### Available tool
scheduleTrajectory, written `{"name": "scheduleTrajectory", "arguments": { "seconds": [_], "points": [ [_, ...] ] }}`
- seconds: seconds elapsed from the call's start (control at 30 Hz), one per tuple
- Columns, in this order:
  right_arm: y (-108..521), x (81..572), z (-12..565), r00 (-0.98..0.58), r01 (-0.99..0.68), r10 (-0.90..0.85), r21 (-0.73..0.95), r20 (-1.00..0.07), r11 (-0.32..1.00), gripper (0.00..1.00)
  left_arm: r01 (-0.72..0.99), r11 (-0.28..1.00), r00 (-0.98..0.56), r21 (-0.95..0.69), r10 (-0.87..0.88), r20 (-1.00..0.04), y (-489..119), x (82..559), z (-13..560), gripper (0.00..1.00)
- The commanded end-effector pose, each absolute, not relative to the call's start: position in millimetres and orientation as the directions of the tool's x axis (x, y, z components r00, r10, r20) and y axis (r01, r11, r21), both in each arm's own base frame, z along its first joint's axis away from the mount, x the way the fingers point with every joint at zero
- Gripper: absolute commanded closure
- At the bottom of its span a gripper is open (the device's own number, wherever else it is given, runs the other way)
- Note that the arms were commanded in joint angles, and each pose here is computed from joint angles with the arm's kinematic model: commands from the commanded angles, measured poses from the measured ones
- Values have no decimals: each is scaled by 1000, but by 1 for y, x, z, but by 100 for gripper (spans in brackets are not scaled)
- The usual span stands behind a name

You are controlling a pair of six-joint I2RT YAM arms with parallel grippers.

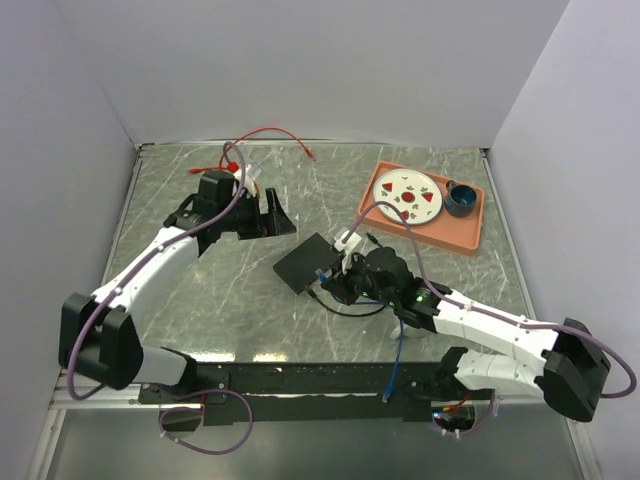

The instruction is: Insert the plug into the switch port

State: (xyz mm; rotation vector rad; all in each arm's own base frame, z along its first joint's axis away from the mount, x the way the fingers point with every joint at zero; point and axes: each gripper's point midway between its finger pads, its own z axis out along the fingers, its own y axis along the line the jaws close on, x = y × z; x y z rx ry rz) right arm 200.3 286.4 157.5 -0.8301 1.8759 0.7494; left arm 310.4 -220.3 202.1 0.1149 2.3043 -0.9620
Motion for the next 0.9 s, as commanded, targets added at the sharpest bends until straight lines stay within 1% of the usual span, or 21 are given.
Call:
{"name": "scheduleTrajectory", "arguments": {
  "seconds": [0.0, 0.2, 0.47, 0.7, 0.87],
  "points": [
    [287, 208, 137, -417, -758, -247, 184, -875, 626, 100, 294, 724, -806, -624, -164, -569, -226, 327, 184, 3],
    [284, 215, 111, -487, -720, -265, 211, -832, 661, 100, 253, 744, -825, -618, -168, -540, -228, 341, 151, 3],
    [281, 225, 82, -568, -681, -288, 243, -771, 691, 100, 248, 762, -820, -598, -164, -549, -232, 363, 140, 3],
    [287, 229, 52, -624, -665, -332, 257, -707, 702, 100, 236, 774, -834, -588, -149, -530, -238, 379, 114, 3],
    [289, 232, 45, -644, -644, -322, 265, -694, 717, 100, 239, 771, -844, -590, -135, -519, -242, 382, 100, 3]
  ]
}}
